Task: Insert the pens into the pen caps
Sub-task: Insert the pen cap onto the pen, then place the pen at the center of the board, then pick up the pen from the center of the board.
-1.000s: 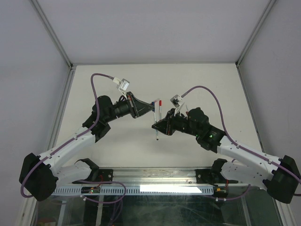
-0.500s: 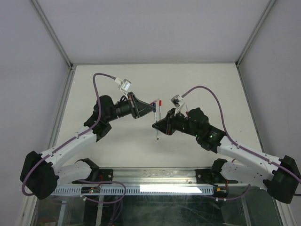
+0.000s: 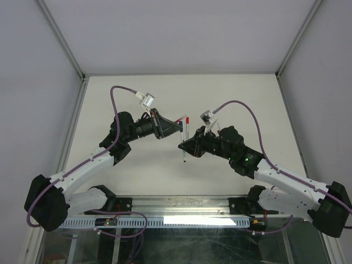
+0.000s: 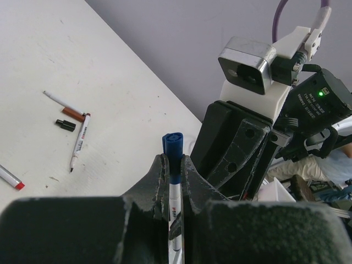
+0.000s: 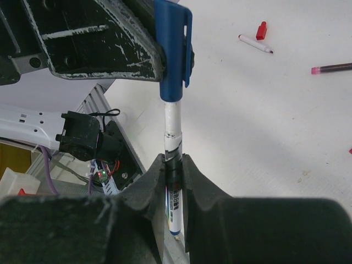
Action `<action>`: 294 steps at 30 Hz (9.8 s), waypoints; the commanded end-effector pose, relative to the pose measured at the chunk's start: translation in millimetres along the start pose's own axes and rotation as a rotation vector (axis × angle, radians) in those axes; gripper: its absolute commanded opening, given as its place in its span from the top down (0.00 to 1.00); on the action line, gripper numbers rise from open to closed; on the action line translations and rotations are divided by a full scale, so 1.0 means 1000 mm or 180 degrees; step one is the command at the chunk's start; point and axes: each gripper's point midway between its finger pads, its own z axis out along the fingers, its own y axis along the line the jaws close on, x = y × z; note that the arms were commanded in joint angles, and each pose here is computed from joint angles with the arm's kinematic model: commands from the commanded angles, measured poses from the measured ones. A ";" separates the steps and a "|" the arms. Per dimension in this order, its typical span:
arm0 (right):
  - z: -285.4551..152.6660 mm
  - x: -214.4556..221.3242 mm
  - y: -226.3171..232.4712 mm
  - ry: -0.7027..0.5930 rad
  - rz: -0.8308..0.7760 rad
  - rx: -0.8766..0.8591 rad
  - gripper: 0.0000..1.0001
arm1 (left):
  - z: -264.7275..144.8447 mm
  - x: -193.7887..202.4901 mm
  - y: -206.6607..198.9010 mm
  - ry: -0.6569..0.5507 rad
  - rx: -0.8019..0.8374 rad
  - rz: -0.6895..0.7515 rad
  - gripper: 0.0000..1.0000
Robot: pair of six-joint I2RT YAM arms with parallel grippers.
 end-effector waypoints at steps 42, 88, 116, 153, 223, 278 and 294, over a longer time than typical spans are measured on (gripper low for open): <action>-0.002 -0.023 0.017 -0.0147 -0.0300 -0.0193 1.00 | -0.005 -0.034 -0.011 -0.0422 -0.0058 0.0125 0.50; 0.018 -0.034 0.022 -0.0118 -0.0184 -0.0193 1.00 | 0.002 -0.017 -0.012 -0.0132 0.0110 0.0114 1.00; -0.034 -0.230 0.041 -0.1852 -0.1019 0.0107 1.00 | 0.018 0.057 -0.018 0.0600 -0.0017 0.0063 1.00; -0.039 -0.188 0.034 -0.1285 -0.0835 -0.0097 1.00 | 0.006 0.006 -0.012 0.0118 -0.0219 0.0162 0.68; 0.075 0.045 -0.279 0.0926 0.0244 0.3377 0.96 | -0.116 -0.009 0.128 0.0155 -0.2537 0.0778 0.29; -0.031 -0.002 -0.127 0.0133 0.0141 0.1644 0.72 | -0.064 -0.003 0.189 0.1165 -0.2464 0.1102 0.32; -0.094 0.007 -0.169 -0.0211 0.0699 0.2754 0.72 | 0.031 0.037 0.191 0.1673 -0.2000 0.1119 0.36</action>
